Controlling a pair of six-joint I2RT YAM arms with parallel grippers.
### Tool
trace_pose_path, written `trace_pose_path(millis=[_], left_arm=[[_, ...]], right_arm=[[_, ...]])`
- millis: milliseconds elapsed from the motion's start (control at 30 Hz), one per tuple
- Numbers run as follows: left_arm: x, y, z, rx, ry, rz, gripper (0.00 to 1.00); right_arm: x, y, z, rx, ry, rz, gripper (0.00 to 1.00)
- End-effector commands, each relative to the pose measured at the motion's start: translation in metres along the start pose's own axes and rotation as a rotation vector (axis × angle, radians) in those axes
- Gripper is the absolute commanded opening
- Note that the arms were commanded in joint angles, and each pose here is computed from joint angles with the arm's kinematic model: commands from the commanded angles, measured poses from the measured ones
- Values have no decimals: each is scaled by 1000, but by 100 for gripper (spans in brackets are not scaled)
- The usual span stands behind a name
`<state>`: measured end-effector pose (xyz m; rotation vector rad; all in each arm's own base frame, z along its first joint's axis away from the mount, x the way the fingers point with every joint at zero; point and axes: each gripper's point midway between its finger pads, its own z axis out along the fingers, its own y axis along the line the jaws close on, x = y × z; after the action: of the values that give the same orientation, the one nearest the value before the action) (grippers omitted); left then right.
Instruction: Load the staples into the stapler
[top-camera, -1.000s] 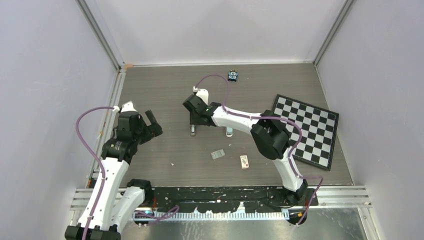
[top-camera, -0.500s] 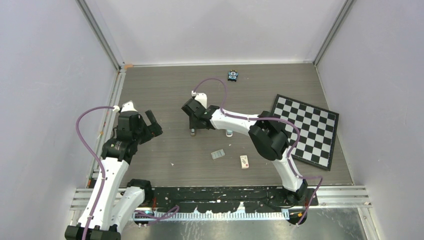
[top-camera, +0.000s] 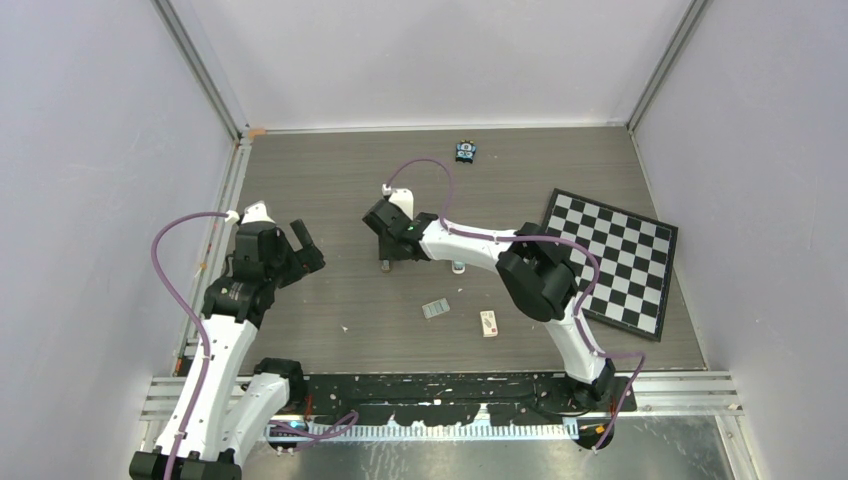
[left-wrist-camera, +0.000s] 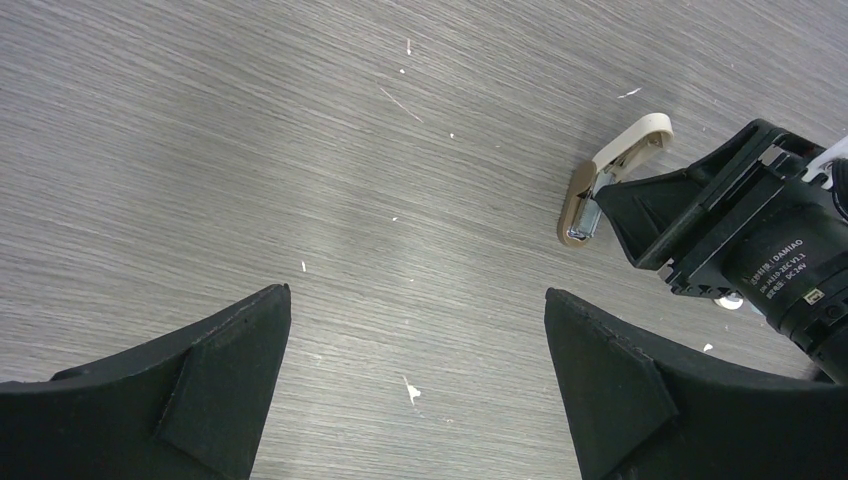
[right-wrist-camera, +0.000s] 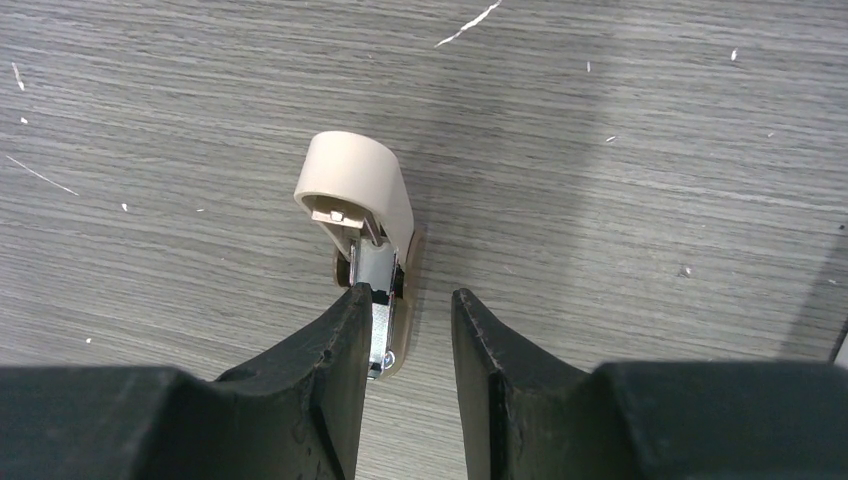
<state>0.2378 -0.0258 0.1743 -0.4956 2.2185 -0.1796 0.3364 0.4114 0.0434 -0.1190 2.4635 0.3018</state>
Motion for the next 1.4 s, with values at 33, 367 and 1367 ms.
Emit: trace_pose_path(millis=[33,367,1367], left_arm=[[-14,-6,-6,21,-37,-3,100],[12,-54,3,292,85,-47,85],[87,-136,143,210,26,208,60]], right_arm=[[-10,11,-12,-33,-30,18,40],[-66,5,-48,-271,-60,36,47],[-106,-58,-33,-415,4,177,46]])
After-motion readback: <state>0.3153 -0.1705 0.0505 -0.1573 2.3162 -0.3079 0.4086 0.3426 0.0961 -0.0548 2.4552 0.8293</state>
